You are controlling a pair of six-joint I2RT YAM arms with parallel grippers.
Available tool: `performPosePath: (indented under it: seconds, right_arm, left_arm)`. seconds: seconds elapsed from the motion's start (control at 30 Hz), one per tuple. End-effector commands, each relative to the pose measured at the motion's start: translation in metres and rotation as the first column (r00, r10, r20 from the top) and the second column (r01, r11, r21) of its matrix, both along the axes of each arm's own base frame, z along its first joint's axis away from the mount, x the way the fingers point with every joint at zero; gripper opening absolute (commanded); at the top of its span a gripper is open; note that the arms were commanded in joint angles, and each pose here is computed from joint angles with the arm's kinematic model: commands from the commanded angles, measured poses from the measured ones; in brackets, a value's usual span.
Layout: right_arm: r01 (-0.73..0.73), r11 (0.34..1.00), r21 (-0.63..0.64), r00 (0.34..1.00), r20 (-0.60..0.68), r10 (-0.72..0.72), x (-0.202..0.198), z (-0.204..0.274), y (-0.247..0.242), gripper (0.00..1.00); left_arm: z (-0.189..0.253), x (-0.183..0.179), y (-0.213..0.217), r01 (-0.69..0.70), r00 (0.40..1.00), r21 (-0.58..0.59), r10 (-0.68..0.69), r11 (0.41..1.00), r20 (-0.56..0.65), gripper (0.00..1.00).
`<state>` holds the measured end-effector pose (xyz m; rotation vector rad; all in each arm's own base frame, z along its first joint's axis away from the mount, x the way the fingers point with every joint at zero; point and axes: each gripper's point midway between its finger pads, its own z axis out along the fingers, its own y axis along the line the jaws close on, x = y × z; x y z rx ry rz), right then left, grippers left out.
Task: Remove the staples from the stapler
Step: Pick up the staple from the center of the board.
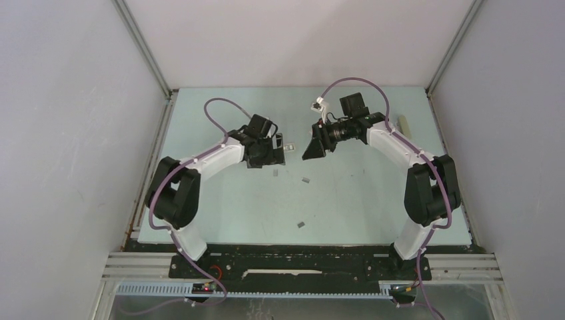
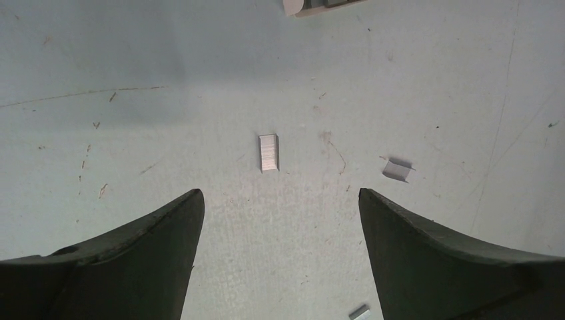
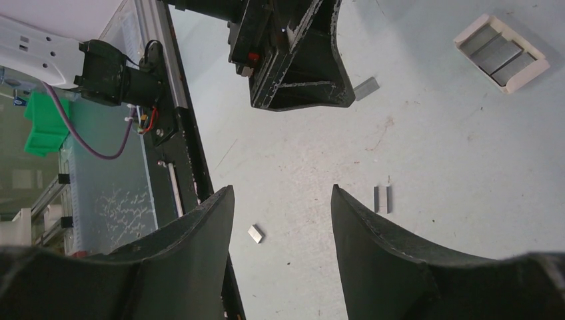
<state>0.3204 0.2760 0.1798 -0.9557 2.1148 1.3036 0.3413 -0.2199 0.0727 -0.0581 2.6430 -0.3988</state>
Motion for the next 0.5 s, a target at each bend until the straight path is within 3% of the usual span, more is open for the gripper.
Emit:
performPosePath:
  seconds: [0.0,0.47]
  right_arm:
    - [-0.016,0.999,0.032,0.999,0.046,0.014,-0.004,0.0165,-0.0001,0.64]
    - [-0.012,1.0,0.026,0.998,0.063,0.011,-0.0052,0.0185,-0.0019,0.64]
  left_arm:
    - [0.0189,0.0139,-0.006,-0.015,0.999,0.022,0.014,1.0,0.046,0.91]
    - [0.0119,0.0138,-0.0152,0.013,1.0,0.042,-0.013,0.999,0.01,0.84]
